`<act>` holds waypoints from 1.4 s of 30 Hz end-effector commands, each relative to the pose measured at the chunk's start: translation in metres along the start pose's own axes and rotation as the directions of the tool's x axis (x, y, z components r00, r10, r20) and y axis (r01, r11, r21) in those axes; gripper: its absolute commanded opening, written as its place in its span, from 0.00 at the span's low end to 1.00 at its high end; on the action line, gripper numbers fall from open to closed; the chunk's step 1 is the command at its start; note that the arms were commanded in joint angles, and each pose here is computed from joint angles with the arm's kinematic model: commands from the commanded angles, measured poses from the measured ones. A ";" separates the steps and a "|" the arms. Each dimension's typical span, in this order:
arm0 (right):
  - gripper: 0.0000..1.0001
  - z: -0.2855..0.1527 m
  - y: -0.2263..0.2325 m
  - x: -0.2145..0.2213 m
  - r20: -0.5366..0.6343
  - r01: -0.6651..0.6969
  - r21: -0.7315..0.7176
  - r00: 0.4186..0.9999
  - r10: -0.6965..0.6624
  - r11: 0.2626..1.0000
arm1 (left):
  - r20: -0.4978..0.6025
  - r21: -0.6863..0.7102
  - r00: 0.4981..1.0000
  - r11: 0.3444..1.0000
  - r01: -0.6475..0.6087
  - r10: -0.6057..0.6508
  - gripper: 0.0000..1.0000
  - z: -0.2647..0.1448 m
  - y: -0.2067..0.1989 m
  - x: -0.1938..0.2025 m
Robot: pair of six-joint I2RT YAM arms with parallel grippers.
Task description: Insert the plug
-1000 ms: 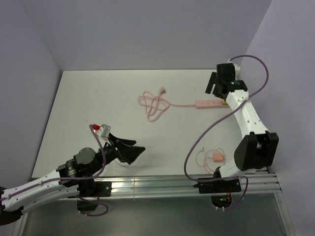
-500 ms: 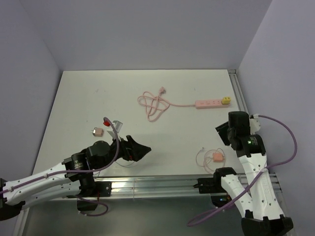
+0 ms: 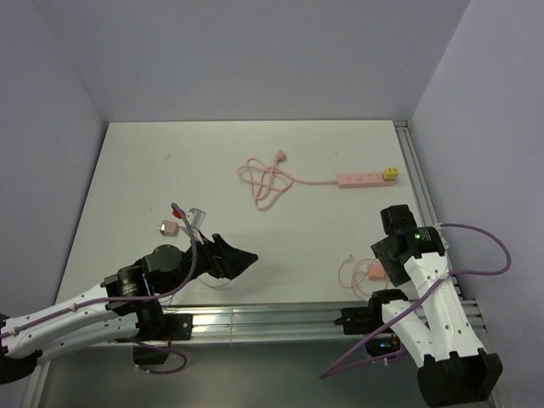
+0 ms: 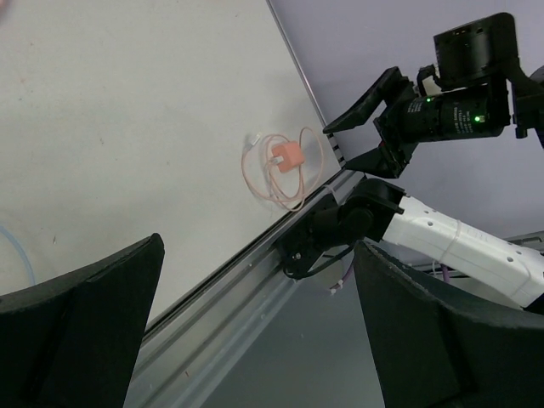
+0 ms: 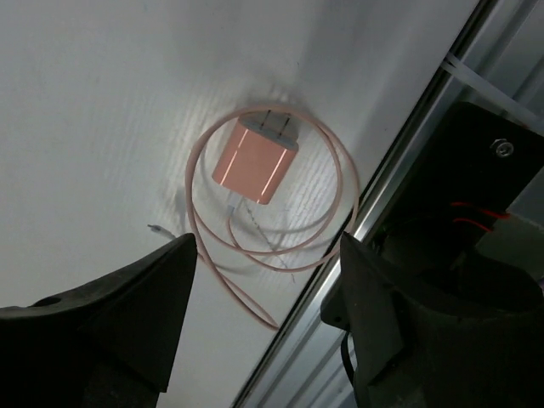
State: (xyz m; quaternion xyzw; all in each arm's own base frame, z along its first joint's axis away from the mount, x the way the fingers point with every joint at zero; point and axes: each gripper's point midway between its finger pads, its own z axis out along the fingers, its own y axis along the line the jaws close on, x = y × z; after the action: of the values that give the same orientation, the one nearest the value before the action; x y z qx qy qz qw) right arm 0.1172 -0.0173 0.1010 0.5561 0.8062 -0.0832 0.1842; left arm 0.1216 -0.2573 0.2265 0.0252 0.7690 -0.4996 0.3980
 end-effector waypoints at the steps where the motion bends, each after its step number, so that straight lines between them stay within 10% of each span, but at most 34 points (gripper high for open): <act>1: 0.77 0.000 -0.004 0.000 -0.008 -0.005 0.046 1.000 0.005 0.999 | 0.039 0.036 0.999 0.999 -0.002 0.001 0.99 -0.005 -0.012 -0.013; 39: 0.57 0.082 0.035 0.003 -0.021 0.122 0.253 0.992 -0.121 0.960 | 0.069 0.027 0.997 0.999 -0.028 0.026 0.99 0.001 -0.009 -0.018; 42: 0.33 0.085 0.032 0.005 -0.035 0.143 0.268 0.990 -0.138 0.953 | 0.062 0.021 0.998 0.999 -0.028 0.026 0.99 0.003 -0.008 -0.017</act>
State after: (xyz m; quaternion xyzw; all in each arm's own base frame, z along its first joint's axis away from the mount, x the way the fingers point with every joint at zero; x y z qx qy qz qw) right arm 0.1408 -0.0252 0.0283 0.5074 0.8342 -0.2087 0.0565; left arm 0.1259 -0.2565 0.2282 0.0258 0.7657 -0.4949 0.4099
